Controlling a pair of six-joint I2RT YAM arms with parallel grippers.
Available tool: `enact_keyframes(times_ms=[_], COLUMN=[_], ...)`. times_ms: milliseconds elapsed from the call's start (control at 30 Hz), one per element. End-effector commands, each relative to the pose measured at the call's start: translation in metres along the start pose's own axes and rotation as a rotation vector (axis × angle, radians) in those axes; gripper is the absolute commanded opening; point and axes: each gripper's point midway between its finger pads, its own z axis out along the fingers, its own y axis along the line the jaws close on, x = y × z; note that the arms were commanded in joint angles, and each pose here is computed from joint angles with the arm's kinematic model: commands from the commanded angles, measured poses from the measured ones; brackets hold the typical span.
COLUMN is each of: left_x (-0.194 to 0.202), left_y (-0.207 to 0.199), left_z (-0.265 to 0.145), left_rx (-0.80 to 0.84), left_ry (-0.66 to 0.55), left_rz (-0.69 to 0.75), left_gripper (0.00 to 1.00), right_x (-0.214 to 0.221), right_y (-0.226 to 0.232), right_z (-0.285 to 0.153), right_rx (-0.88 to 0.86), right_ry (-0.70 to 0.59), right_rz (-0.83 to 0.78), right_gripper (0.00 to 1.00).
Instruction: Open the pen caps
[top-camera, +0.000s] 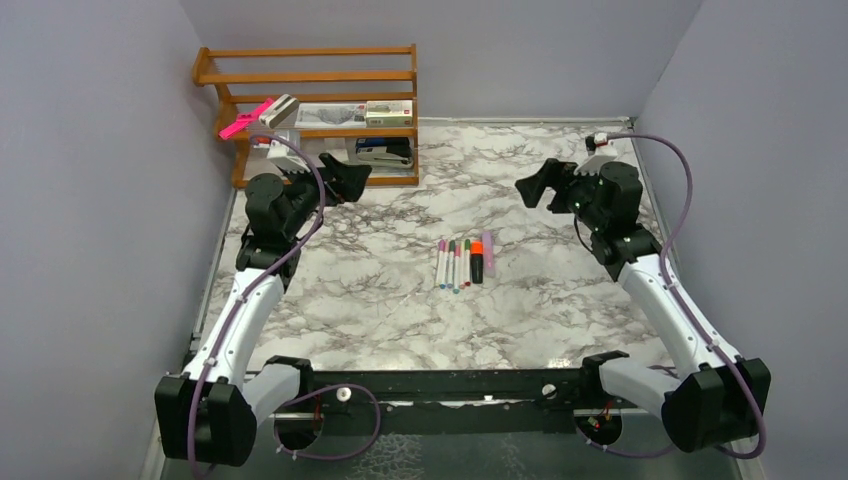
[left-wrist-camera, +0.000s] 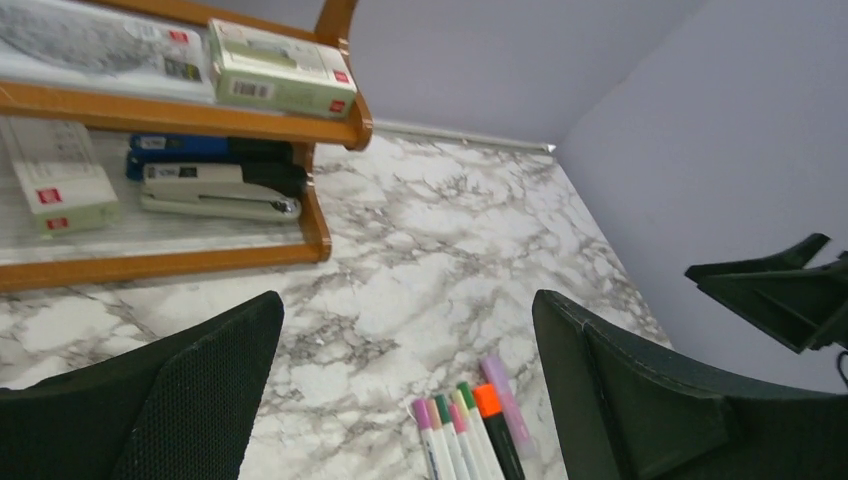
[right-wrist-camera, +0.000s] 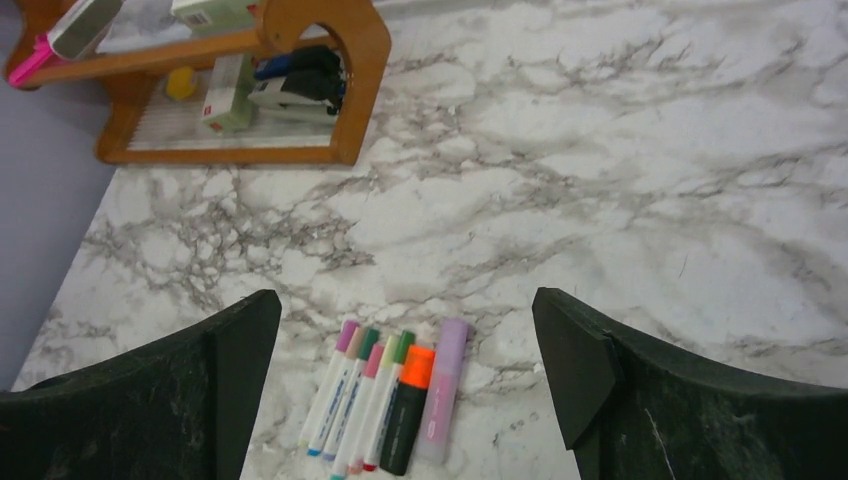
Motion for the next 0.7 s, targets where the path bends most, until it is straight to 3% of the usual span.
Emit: enact_keyframes(times_ms=[0, 167, 367, 667], left_x=[0.041, 0.048, 0.059, 0.097], left_y=[-0.014, -0.026, -0.032, -0.073], left_z=[-0.012, -0.011, 0.012, 0.029], left_rx=[0.106, 0.182, 0.197, 0.173], left_ry=[0.156, 0.206, 0.319, 0.409], left_rz=[-0.096, -0.125, -0.213, -0.148], left_gripper=[0.99, 0.99, 0.99, 0.99], right_x=[0.035, 0.063, 0.078, 0.105], right_y=[0.007, 0.014, 0.020, 0.012], right_z=[-0.009, -0.002, 0.007, 0.013], right_rx=[-0.032, -0.110, -0.171, -0.119], right_ry=[0.126, 0.252, 0.299, 0.371], right_rz=[0.125, 0.104, 0.141, 0.229], right_gripper=[1.00, 1.00, 1.00, 1.00])
